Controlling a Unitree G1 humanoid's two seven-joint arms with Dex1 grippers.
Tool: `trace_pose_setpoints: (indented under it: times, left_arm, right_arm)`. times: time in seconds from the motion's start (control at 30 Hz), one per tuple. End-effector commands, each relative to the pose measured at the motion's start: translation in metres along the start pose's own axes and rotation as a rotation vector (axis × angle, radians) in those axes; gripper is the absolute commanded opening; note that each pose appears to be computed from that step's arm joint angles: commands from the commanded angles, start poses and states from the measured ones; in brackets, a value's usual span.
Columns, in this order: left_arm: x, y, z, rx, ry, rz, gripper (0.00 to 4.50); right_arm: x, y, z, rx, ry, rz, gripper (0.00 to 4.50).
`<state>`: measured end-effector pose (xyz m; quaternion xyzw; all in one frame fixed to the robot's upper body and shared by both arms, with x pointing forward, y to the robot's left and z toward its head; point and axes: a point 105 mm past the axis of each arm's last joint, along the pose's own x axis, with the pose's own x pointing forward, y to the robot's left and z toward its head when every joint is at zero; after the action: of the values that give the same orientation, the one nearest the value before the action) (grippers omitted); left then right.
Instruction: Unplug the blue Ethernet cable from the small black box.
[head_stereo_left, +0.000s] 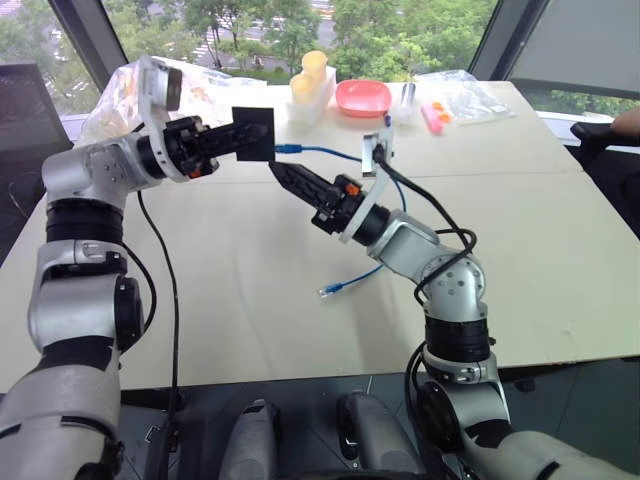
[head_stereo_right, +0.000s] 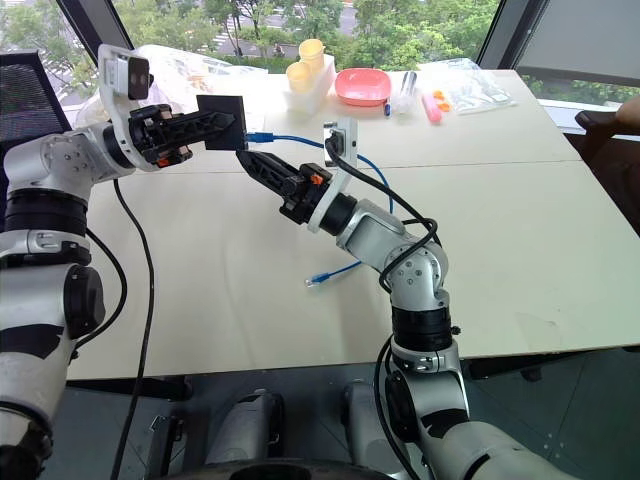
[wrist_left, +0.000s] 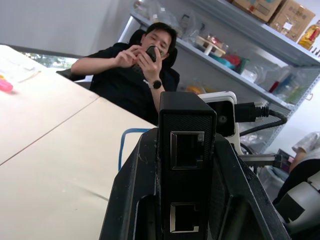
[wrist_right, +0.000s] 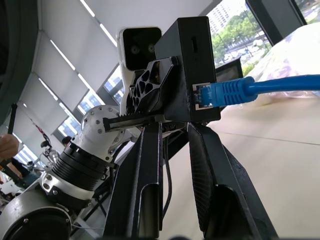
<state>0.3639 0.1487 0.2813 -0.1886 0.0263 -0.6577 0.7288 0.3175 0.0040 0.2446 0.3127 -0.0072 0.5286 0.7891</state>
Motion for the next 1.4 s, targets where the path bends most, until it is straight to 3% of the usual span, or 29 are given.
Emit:
trace_pose_setpoints:
  times: [0.03, 0.93, 1.1, 1.4]
  left_arm:
    - [0.003, -0.011, 0.013, 0.048, -0.012, -0.042, 0.52]
    - [0.003, -0.014, 0.007, 0.016, -0.024, -0.049, 0.52]
    - [0.004, -0.013, 0.007, 0.01, -0.042, -0.047, 0.52]
    - [0.003, -0.013, 0.004, 0.006, -0.035, -0.038, 0.52]
  right_arm:
    - [0.001, 0.004, 0.009, -0.012, -0.043, 0.018, 0.82]
    - [0.004, -0.007, 0.019, 0.034, -0.125, -0.026, 0.82]
    - [0.01, -0.002, 0.02, 0.108, -0.182, -0.014, 0.82]
    - [0.017, 0.01, 0.008, 0.144, -0.164, 0.03, 0.82]
